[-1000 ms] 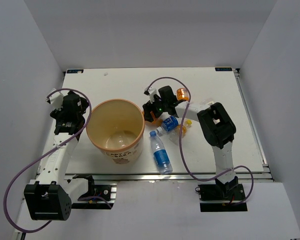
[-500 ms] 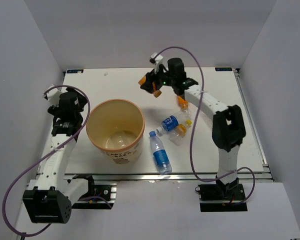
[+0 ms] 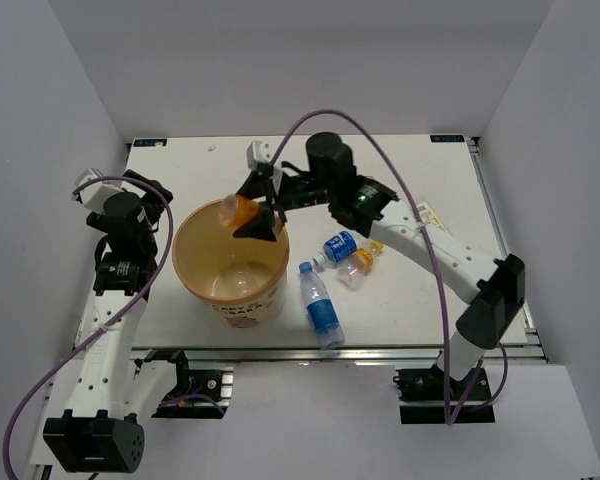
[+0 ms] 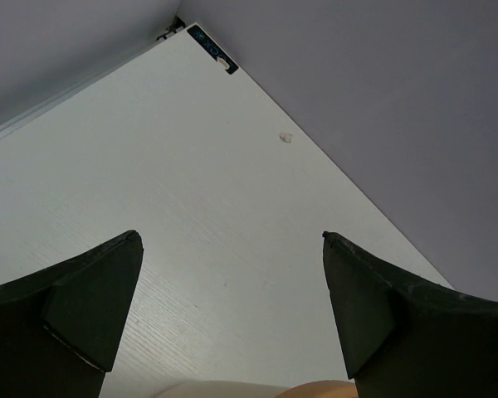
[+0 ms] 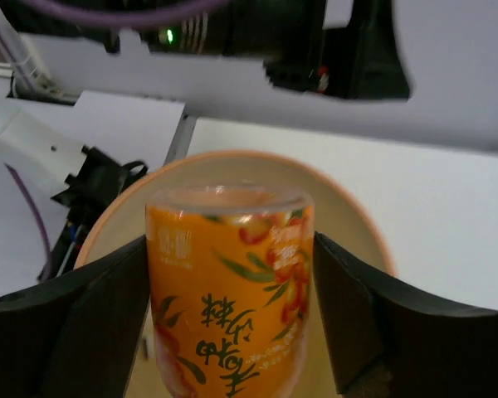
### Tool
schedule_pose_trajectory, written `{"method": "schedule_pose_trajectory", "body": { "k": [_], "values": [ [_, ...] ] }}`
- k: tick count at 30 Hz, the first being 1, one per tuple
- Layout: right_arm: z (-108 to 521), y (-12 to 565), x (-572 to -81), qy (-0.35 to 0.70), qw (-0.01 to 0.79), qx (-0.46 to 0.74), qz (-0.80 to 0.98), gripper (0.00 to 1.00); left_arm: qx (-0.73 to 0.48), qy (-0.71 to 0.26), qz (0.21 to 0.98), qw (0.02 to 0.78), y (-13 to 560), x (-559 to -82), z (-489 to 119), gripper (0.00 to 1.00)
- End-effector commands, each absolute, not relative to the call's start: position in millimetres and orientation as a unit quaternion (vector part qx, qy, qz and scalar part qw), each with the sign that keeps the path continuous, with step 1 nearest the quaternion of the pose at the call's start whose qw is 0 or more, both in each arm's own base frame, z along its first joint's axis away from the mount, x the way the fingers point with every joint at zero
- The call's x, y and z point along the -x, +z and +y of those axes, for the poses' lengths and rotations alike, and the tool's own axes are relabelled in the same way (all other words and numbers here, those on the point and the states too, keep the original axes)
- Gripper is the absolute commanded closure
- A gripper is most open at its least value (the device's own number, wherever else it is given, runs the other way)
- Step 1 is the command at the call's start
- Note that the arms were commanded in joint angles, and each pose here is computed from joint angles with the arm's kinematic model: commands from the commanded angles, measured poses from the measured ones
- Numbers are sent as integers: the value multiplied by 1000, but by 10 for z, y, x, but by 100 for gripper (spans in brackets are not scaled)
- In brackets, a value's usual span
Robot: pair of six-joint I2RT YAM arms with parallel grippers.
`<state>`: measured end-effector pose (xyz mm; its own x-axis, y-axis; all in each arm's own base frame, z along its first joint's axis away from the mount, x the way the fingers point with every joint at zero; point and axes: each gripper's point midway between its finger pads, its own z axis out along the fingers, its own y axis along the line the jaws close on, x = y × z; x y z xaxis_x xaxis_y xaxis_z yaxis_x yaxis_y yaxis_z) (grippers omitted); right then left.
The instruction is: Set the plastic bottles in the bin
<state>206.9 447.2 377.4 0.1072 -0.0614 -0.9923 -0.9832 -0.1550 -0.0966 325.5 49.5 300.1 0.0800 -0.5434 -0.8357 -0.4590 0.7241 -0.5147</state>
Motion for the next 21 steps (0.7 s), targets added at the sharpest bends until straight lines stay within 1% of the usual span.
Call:
{"method": "schedule_pose_trajectory", "body": {
  "k": [1, 2, 5, 7, 8, 11, 12, 13, 14, 15, 16, 17, 18, 19, 20, 21],
  "values": [
    [4542, 3484, -2138, 479, 432, 586, 491, 14, 357, -51, 692, 626, 2991, -3302, 412, 2],
    [4569, 3530, -2136, 477, 434, 585, 492, 11, 355, -50, 695, 624, 2984, -3307, 408, 2],
    [4570, 3464, -2220, 461, 428, 576, 521, 11, 355, -44, 699, 619, 2970, -3310, 417, 2],
    [4516, 3526, -2269, 443, 443, 572, 530, 11, 351, -45, 701, 619, 2955, -3319, 406, 2],
    [4452, 3625, -2258, 438, 454, 567, 529, 11, 347, -48, 703, 619, 2964, -3323, 394, 2],
    [4325, 3640, -2233, 428, 466, 551, 544, 11, 343, -52, 700, 624, 3013, -3333, 381, 2],
    [4208, 3637, -2178, 424, 475, 543, 548, 11, 343, -53, 700, 624, 3013, -3337, 376, 2],
    [4123, 3591, -2232, 405, 487, 528, 565, 11, 340, -54, 699, 627, 3026, -3333, 372, 2],
    [3957, 3708, -2165, 401, 505, 510, 569, 11, 339, -55, 699, 627, 3016, -3333, 370, 2],
    [3877, 3650, -2187, 392, 513, 493, 583, 11, 339, -54, 700, 626, 3005, -3333, 370, 2],
    [3732, 3265, -2254, 362, 501, 467, 632, 11, 339, -56, 699, 627, 2993, -3339, 367, 2],
    [3557, 3303, -2178, 366, 508, 434, 648, 10, 338, -54, 701, 625, 2956, -3342, 368, 2],
    [3449, 3179, -2182, 355, 508, 413, 667, 11, 337, -54, 703, 624, 2943, -3347, 363, 2],
    [3263, 2777, -2231, 320, 493, 382, 713, 11, 335, -53, 704, 624, 2936, -3354, 364, 2],
    [3119, 2767, -2181, 321, 496, 348, 728, 10, 335, -52, 705, 623, 2935, -3364, 365, 2],
    [3016, 2619, -2181, 307, 488, 330, 747, 11, 335, -51, 707, 621, 2920, -3370, 365, 2]
  ]
}}
